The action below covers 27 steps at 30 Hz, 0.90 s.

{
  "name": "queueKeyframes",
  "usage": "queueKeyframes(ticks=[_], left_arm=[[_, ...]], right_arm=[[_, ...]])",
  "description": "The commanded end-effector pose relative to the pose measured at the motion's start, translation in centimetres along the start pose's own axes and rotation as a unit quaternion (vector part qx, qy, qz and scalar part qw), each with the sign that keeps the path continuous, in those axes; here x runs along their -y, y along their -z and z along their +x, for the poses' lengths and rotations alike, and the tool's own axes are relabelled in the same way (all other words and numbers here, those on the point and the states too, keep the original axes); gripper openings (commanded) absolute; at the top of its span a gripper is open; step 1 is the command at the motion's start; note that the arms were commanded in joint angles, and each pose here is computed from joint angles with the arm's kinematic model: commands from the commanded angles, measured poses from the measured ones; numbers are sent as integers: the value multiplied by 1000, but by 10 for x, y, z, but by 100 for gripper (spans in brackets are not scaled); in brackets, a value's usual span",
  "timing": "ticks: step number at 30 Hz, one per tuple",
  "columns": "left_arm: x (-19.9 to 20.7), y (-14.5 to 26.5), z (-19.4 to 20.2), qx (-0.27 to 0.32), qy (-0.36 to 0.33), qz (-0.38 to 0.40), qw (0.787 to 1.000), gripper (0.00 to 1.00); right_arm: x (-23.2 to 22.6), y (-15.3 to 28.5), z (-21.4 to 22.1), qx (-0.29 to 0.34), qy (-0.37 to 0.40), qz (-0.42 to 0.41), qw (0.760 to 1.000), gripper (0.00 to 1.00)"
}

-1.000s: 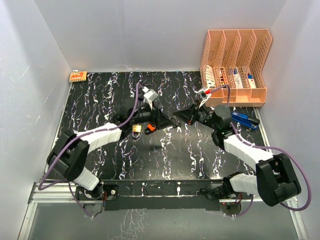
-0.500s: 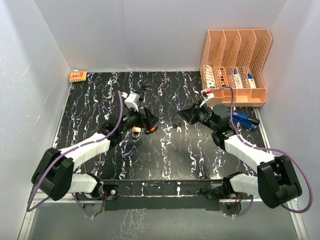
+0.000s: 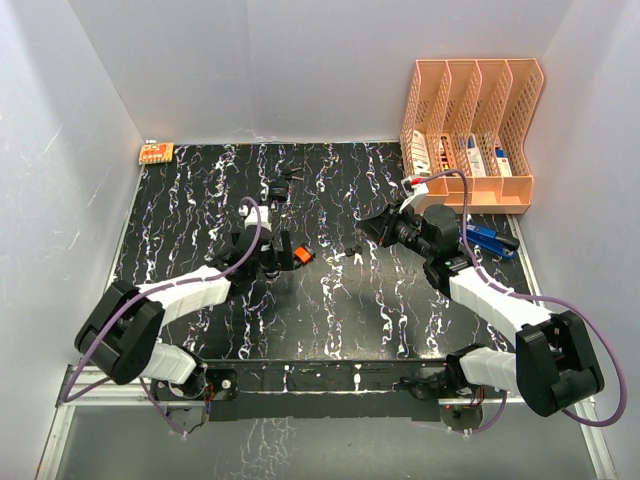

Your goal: Unlock with the key

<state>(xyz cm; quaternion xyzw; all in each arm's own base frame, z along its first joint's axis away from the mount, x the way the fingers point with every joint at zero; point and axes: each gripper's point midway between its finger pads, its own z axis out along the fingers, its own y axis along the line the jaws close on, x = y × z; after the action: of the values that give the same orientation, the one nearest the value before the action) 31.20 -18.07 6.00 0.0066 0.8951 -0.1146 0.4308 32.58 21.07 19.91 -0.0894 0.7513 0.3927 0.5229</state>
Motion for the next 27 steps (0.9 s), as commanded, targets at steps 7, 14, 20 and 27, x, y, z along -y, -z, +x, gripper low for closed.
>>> queueKeyframes(ticks=[7,14,20,27], left_arm=[[-19,-11,10,-4,-47,-86,995,98],[-21,-16,16,-7,-59,-95,994,97],[-22,-20,17,-6,-64,-101,993,91],[-21,-27,19,-12,-76,-107,991,88]], right_arm=[[-13,-7,-26,29,24,-18,999,0],[-14,-6,-27,31,25,-18,999,0],[-14,-6,-26,29,25,-18,999,0],[-12,-6,-24,29,24,-17,999,0]])
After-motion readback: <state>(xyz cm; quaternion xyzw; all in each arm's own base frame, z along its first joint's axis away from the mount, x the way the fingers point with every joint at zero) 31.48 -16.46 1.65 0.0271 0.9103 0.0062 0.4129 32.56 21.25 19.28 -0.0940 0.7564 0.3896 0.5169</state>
